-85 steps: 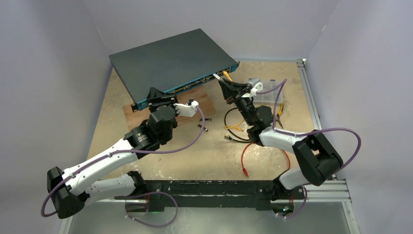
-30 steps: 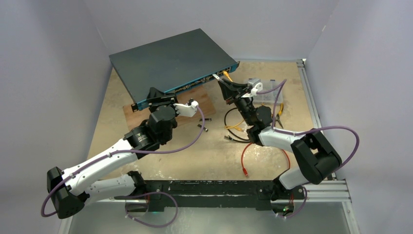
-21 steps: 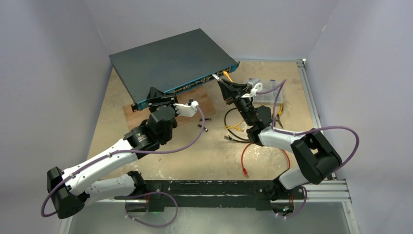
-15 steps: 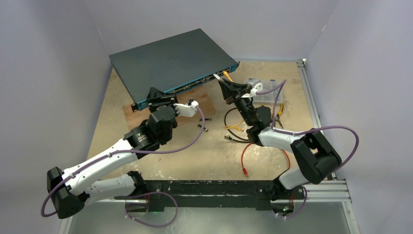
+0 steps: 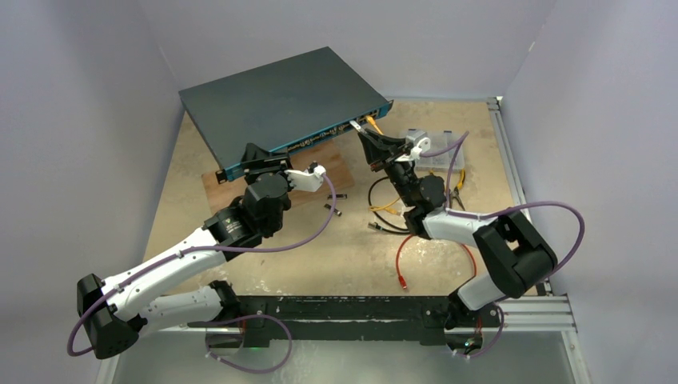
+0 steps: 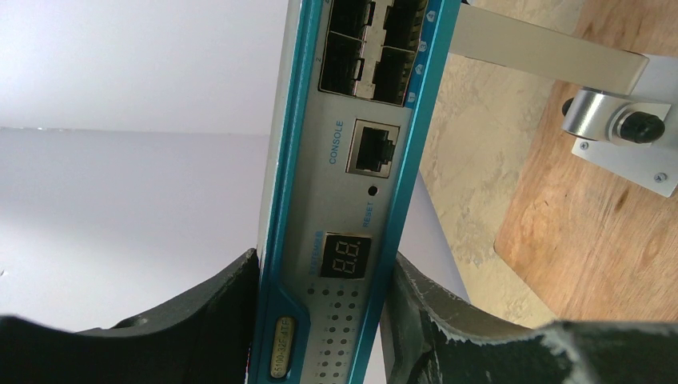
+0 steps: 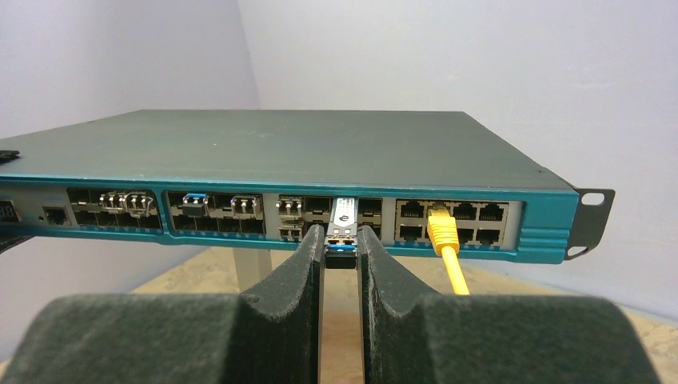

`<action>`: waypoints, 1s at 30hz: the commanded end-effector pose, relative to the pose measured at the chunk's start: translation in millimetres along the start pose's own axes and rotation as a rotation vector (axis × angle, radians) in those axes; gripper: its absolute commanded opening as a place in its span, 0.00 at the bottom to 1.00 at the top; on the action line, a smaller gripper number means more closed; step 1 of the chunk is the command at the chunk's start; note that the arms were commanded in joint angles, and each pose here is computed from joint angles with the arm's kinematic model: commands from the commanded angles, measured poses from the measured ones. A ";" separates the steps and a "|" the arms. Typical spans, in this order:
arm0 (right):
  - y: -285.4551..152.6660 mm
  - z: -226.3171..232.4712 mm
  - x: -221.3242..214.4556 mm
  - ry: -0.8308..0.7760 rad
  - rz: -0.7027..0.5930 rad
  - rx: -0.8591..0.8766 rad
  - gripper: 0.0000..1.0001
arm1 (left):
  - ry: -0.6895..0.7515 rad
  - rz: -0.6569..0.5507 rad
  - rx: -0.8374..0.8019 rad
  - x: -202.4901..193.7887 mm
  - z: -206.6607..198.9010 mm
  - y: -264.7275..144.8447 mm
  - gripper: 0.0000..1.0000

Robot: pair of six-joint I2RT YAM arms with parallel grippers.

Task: Insert the plug into the switch port

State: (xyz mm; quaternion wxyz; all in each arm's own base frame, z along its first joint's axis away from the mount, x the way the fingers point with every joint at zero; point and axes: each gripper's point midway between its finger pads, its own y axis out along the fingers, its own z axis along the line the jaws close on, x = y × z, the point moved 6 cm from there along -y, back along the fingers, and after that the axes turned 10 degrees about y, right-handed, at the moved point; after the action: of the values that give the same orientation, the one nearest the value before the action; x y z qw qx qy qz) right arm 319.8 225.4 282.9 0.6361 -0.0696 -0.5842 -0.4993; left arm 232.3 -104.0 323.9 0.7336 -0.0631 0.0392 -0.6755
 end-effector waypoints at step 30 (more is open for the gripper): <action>-3.0 10.6 -14.3 -0.048 0.023 0.065 0.00 | -0.144 -0.008 0.009 -2.7 -0.6 -3.2 0.00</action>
State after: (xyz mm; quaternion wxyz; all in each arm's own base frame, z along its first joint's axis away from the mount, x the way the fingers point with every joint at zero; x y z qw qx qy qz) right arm 318.1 229.0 275.0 0.6277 -0.0764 -0.6001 -0.4900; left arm 232.3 -103.9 323.8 0.7338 -0.0634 0.0393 -0.6753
